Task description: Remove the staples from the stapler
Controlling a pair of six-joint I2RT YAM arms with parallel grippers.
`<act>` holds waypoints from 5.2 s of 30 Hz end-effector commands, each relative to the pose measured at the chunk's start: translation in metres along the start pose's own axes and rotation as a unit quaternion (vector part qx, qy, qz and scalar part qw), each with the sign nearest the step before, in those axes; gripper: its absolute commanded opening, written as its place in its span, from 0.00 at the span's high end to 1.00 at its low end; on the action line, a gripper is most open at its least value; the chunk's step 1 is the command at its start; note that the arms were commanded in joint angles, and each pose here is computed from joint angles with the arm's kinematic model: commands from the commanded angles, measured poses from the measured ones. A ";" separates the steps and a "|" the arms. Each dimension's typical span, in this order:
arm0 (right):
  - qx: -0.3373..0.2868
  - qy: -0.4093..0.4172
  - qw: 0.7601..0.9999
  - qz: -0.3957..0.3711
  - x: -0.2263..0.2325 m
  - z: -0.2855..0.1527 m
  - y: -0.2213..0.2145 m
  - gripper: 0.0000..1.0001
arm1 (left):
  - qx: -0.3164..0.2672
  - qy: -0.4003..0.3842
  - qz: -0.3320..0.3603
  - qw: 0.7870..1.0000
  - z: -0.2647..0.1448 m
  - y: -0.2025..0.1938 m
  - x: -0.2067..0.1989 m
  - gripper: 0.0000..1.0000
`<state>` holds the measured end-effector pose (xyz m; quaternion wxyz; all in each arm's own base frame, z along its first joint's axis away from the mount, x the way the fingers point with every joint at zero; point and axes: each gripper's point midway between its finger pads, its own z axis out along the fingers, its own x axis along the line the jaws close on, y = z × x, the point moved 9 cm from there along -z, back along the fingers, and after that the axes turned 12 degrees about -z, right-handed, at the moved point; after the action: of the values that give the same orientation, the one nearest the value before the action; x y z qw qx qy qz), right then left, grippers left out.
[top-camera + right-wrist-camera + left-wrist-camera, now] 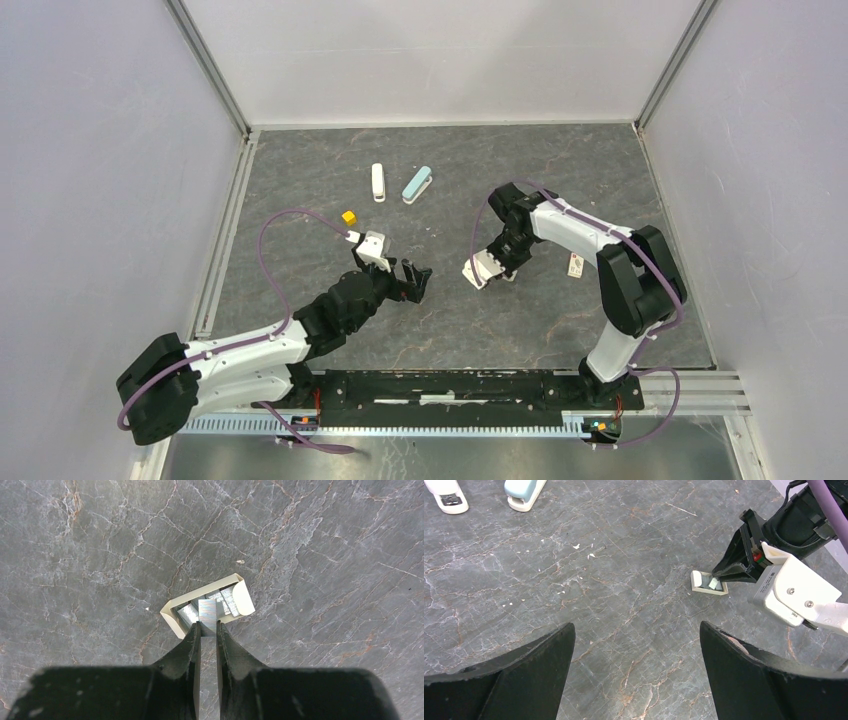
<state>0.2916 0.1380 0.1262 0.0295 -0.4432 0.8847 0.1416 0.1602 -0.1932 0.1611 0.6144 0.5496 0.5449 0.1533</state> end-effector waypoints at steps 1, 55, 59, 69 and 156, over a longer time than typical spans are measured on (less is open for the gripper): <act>-0.001 0.012 0.999 -0.037 -0.002 0.003 0.001 0.97 | -0.040 -0.003 -0.027 0.999 0.004 0.016 -0.008 0.00; 0.022 -0.018 0.998 -0.053 -0.017 -0.008 0.004 0.70 | -0.040 -0.013 -0.033 0.999 0.005 0.016 -0.011 0.00; 0.027 -0.021 0.998 -0.045 -0.016 -0.011 0.004 0.71 | -0.040 -0.016 -0.034 0.998 0.004 0.016 -0.011 0.00; 0.049 -0.008 0.998 -0.042 -0.011 -0.006 -0.001 0.72 | -0.042 -0.017 -0.041 0.998 0.000 0.015 -0.009 0.00; 0.044 0.012 0.998 -0.039 -0.004 0.005 -0.003 0.73 | -0.045 -0.010 -0.042 0.998 -0.002 0.015 -0.006 0.00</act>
<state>0.2980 0.1400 0.1265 0.0559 -0.4605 0.8810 0.0931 0.1591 -0.1929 0.1692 0.6339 0.5318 0.5426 0.1448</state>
